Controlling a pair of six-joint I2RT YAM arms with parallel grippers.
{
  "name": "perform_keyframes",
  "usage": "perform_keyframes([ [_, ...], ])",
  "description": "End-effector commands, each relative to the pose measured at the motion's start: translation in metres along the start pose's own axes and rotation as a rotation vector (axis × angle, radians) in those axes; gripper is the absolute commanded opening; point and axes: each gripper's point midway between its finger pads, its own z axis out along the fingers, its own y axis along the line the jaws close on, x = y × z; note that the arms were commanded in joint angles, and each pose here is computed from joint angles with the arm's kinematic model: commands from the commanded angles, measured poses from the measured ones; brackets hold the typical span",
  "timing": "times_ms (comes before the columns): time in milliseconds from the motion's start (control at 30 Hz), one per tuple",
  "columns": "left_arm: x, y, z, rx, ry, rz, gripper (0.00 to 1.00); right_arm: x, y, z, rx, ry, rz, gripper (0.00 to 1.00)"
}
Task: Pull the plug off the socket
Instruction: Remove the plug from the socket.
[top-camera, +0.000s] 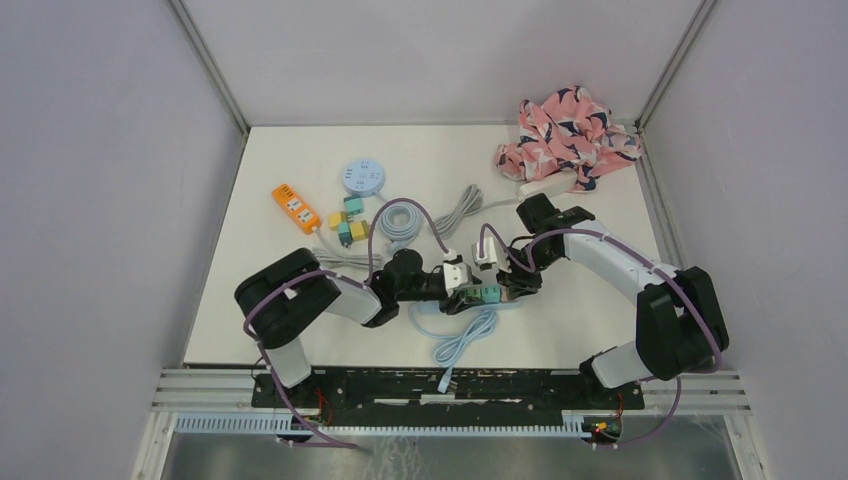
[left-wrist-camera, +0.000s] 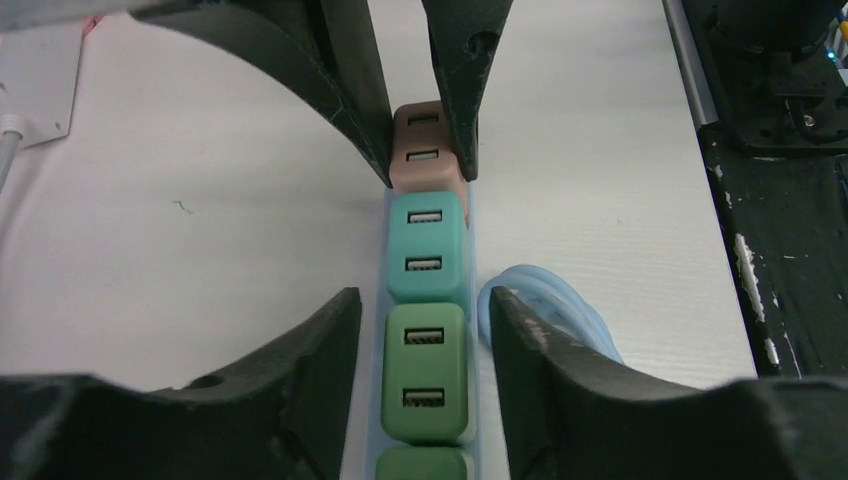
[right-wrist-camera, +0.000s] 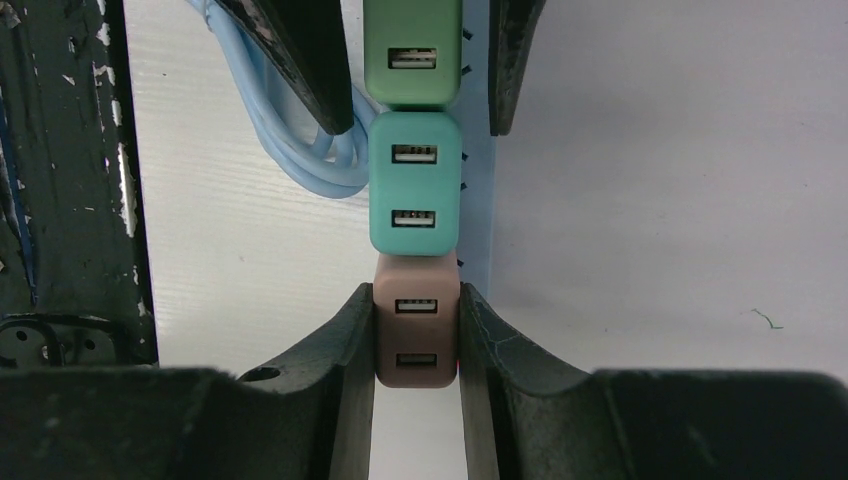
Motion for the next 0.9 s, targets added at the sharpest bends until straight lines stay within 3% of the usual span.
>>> perform_keyframes([
  [0,0.003,0.000,0.011,0.033,0.025,0.020,0.49,-0.019,0.001,0.001,-0.011,-0.081,-0.017,0.00],
  [200,0.020,-0.003,0.013,0.064,0.101,0.010,0.04,-0.026,0.001,0.000,-0.007,-0.112,-0.013,0.00],
  [467,0.049,-0.004,0.005,0.063,0.218,0.012,0.03,-0.051,-0.004,-0.016,0.062,-0.234,-0.039,0.00],
  [700,0.061,-0.004,0.007,0.068,0.229,-0.002,0.03,-0.019,-0.008,-0.041,0.121,-0.205,-0.003,0.00],
  [867,0.072,-0.007,0.011,0.092,0.242,-0.019,0.03,-0.028,0.014,-0.015,0.026,-0.217,-0.099,0.00],
])
